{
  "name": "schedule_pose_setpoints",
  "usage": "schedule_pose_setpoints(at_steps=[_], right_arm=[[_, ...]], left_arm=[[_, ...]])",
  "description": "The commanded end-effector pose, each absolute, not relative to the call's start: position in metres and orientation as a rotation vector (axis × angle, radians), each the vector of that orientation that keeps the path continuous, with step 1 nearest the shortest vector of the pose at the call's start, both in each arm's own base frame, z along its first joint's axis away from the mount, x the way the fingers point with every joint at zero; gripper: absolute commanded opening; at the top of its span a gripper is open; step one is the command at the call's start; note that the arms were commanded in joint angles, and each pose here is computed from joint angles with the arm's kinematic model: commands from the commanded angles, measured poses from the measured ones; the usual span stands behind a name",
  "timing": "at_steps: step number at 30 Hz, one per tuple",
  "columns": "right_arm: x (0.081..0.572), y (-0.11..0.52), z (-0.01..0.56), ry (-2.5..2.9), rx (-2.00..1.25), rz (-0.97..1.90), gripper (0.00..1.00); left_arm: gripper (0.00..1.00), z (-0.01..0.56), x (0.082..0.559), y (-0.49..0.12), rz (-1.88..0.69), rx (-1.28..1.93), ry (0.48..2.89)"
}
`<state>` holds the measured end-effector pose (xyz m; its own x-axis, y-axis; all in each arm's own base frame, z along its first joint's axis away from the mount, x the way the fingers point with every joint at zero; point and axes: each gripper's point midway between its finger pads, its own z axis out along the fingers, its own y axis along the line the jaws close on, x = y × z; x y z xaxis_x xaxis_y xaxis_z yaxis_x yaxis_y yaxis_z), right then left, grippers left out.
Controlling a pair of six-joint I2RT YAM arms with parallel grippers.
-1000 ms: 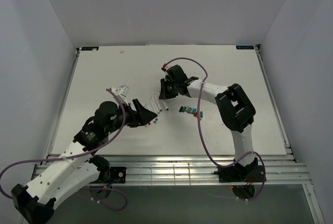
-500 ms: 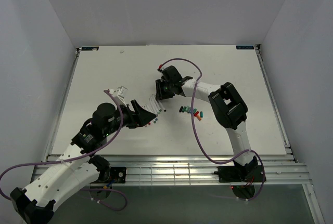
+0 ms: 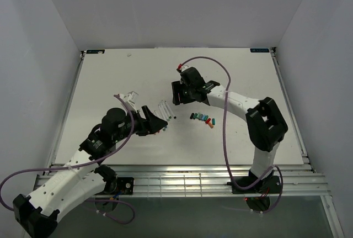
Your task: Open the pen caps
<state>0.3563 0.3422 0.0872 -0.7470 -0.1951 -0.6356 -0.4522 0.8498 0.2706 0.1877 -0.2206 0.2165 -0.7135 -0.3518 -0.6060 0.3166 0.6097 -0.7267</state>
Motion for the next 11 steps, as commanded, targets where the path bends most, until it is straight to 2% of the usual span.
schedule_pose_setpoints(at_steps=[1,2,4,5,6,9,10,11], right_arm=[[0.336,0.307,0.118,2.403,-0.433,0.433,0.63],[0.329,0.296,0.127,2.406,-0.413,0.414,0.64],[0.305,0.265,0.102,2.473,-0.392,0.324,0.65],[0.296,0.257,0.116,2.436,-0.379,0.349,0.66],[0.279,0.243,0.095,2.467,-0.388,0.333,0.67],[0.251,0.229,0.106,2.411,-0.389,0.435,0.72],[0.236,0.219,0.089,2.431,-0.393,0.436,0.75],[0.230,0.215,0.101,2.383,-0.381,0.477,0.77]], left_arm=[[0.84,0.197,0.191,-0.226,-1.118,-0.027,2.133],[0.84,0.193,0.193,-0.227,-1.112,-0.032,2.145],[0.84,0.180,0.196,-0.230,-1.105,-0.042,2.183],[0.85,0.178,0.198,-0.233,-1.116,-0.042,2.173],[0.86,0.175,0.198,-0.236,-1.132,-0.041,2.183],[0.88,0.175,0.202,-0.245,-1.176,-0.026,2.161],[0.93,0.170,0.202,-0.248,-1.186,-0.024,2.184],[0.98,0.175,0.203,-0.253,-1.216,-0.007,2.159]])
